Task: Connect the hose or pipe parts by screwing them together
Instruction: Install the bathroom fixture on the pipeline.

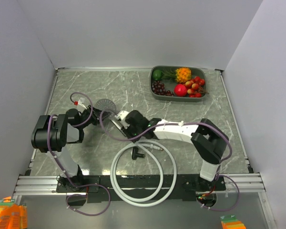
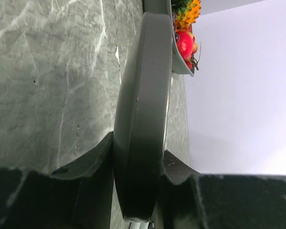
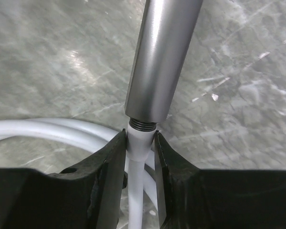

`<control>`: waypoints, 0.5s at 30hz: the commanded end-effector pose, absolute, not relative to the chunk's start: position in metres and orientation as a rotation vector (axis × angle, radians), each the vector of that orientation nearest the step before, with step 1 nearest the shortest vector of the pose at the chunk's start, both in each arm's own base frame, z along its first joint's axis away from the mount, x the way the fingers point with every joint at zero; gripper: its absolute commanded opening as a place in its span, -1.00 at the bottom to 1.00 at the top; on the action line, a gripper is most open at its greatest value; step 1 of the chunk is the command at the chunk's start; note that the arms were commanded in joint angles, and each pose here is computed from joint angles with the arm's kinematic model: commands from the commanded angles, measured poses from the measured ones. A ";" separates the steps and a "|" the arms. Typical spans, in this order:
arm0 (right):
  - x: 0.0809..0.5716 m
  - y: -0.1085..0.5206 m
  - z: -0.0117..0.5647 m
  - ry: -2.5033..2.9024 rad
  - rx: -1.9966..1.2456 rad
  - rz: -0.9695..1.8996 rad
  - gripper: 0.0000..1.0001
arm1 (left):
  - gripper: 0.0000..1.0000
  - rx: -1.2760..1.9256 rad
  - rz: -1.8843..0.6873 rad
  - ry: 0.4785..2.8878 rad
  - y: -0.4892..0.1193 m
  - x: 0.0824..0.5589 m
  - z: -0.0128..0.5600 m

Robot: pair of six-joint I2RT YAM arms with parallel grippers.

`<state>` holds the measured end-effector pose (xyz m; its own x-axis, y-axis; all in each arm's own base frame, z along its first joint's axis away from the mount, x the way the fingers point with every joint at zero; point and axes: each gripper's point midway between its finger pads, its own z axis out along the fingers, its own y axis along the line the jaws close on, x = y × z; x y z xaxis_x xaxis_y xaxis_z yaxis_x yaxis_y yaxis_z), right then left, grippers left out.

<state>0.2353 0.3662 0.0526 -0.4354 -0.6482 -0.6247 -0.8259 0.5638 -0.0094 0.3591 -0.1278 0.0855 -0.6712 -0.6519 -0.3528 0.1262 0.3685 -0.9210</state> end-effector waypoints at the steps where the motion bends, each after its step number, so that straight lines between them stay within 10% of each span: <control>1: 0.241 0.395 0.109 2.053 -1.055 0.853 -0.37 | -0.98 -0.332 -1.450 1.826 -0.137 0.360 0.116; 15: 0.253 0.392 0.147 1.717 -0.874 1.569 -0.24 | -0.98 -0.317 -1.473 1.819 -0.139 0.359 0.121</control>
<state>0.2437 0.3696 0.0727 -0.6534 -0.2659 -0.7088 -0.7458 0.3866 0.5425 0.3628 -0.1266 0.0957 -0.6597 -0.6612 -0.3572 0.1522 0.3479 -0.9251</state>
